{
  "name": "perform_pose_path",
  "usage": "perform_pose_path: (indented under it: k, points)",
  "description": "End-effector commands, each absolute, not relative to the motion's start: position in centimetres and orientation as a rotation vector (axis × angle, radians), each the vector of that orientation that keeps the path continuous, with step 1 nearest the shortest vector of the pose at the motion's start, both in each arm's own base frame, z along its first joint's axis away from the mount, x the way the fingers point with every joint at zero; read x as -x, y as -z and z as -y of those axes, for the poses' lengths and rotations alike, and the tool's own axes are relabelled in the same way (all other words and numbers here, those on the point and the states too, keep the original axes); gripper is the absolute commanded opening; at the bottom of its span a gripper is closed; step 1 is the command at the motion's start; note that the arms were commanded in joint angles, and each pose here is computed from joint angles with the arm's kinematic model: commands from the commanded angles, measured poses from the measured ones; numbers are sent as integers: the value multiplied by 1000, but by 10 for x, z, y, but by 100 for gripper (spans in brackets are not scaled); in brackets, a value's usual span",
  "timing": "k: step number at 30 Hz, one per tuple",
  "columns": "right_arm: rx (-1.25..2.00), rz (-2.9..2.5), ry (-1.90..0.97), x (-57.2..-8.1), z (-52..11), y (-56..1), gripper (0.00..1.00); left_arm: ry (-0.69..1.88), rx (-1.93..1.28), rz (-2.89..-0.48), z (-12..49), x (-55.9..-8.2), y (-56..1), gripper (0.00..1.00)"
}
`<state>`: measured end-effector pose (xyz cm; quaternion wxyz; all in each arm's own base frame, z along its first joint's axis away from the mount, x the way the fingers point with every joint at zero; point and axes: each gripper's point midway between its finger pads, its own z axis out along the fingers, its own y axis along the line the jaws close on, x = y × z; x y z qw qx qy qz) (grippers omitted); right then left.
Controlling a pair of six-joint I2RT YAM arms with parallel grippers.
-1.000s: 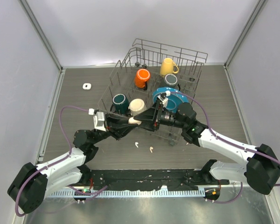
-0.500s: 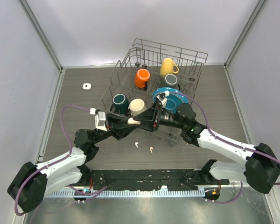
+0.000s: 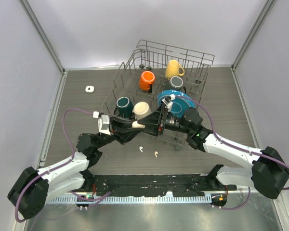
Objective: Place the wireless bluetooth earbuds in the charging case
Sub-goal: Open the charging case.
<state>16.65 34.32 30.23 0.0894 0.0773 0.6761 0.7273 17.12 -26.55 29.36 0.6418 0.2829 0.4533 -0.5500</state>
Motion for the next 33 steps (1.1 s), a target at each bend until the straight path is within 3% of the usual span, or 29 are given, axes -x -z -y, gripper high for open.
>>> perform_pose_path:
  k: [1, 2, 5, 9, 17, 33]
  points:
    - [-91, -1973, -2080, -159, -339, -309, 67, 1197, -571, -984, 257, -180, -311, 0]
    - [-45, -1952, -1966, -166, -337, -304, 78, 1191, -565, -979, 255, -180, -311, 0]
    - [-77, -2010, -1687, -184, -321, -297, 85, 1162, -518, -976, 248, -184, -311, 0]
    - [29, -1993, -1372, -194, -291, -298, 85, 1141, -478, -968, 240, -184, -311, 0]
    - [235, -2002, -1230, -189, -286, -306, 85, 1189, -518, -962, 247, -178, -313, 0]
    - [303, -2041, -1224, -191, -302, -302, 83, 1263, -619, -958, 265, -172, -315, 0]
